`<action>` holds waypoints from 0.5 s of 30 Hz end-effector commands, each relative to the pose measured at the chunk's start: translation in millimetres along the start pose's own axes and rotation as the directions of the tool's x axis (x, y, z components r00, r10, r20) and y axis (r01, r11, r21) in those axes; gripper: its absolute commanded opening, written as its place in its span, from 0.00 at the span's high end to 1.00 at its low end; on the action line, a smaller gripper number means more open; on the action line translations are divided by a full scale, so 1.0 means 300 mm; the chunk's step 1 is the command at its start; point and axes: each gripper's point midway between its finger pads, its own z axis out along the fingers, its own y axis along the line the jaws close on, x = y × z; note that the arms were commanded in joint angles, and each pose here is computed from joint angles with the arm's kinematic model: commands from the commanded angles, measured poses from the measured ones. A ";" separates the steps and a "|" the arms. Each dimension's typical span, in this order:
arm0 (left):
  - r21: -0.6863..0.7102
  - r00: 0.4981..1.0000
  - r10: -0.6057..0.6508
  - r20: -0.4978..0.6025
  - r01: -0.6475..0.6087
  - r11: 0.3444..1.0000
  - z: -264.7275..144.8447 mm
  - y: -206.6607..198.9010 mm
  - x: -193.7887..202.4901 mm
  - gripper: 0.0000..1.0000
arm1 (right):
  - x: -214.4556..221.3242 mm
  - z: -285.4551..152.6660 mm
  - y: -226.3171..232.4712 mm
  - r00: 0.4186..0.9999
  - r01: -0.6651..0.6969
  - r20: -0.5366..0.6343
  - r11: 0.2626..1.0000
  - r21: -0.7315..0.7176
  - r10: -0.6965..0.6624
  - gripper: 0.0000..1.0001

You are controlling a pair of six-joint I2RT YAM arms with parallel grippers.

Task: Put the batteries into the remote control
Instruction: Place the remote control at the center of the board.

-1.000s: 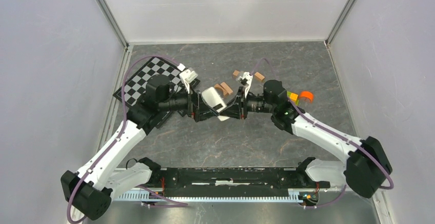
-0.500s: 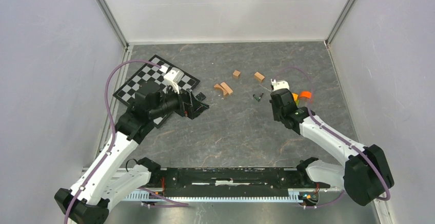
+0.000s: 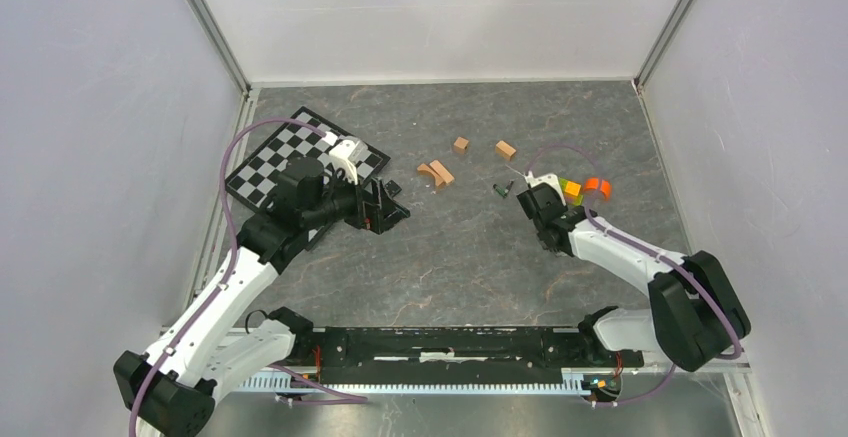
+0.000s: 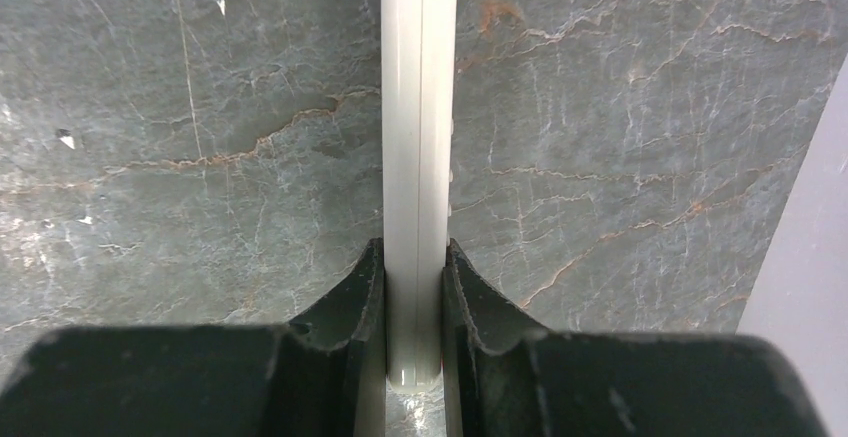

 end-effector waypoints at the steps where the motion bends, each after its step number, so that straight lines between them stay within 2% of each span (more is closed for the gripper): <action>1: 0.022 1.000 -0.029 0.007 0.029 0.999 0.003 -0.016 -0.011 0.00 | 0.011 0.017 -0.003 1.000 0.026 -0.018 0.999 0.028 -0.026 0.93; 11: -0.001 0.999 -0.036 0.000 0.036 0.999 0.014 0.001 -0.008 0.00 | 0.007 0.008 0.083 0.999 0.051 0.002 0.994 -0.095 -0.051 0.53; 15: -0.033 0.999 -0.042 -0.003 0.042 0.999 0.019 0.021 -0.004 0.00 | -0.008 -0.011 0.106 0.998 0.060 0.027 0.989 -0.139 -0.057 0.45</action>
